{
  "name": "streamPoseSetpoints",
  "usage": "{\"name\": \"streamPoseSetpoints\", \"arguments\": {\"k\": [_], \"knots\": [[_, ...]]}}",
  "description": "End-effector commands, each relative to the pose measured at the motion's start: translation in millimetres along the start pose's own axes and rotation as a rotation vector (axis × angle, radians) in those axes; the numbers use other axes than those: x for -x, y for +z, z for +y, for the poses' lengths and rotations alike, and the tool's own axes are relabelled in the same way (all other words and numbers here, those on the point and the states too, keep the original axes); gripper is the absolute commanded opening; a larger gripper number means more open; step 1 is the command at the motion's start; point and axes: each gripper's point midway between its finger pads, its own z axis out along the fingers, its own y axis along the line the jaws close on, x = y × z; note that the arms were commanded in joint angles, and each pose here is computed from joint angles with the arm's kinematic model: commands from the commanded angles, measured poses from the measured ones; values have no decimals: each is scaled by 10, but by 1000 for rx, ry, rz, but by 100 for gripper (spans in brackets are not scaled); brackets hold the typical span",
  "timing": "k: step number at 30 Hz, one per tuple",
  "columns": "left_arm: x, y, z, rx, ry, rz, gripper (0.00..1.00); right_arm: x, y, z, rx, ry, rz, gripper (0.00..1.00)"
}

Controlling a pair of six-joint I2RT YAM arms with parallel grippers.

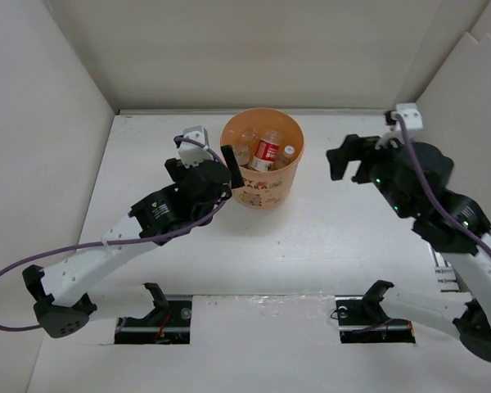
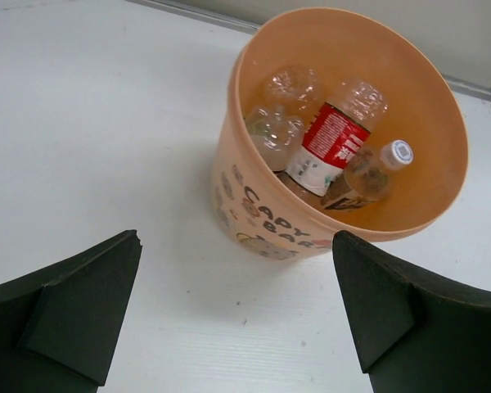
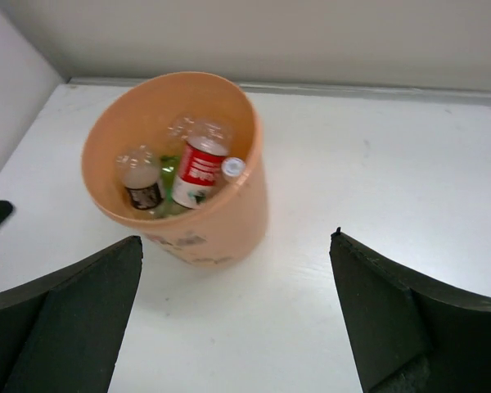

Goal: Put the plastic bottles in the bin

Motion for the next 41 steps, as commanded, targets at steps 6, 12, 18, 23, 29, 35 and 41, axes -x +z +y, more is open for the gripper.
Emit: {"name": "streamPoseSetpoints", "arguments": {"k": [6,12,18,23,29,35,41], "knots": [[186,-379,697,82,-113,-72,100,-386,-783,-731,-170,20,72,100],[167,-627,1122,98,-118,-71,100,-408,-1201,-943,-160,65,32,100],[147,-823,1407,59,-205,-93,100,-530,-1368,-1065,-171,73,35,100],[158,-925,1515,-10,-271,-133,100,-612,-1365,-1111,-195,94,37,100],[242,-1034,1642,-38,-335,-177,100,-622,-1372,-1162,-217,90,29,100],[174,-974,1600,-15,-307,-152,100,-632,-1348,-1133,-211,95,38,100],[147,-939,1593,7,-293,-145,100,-659,-1332,-1129,-214,99,45,100]]}}
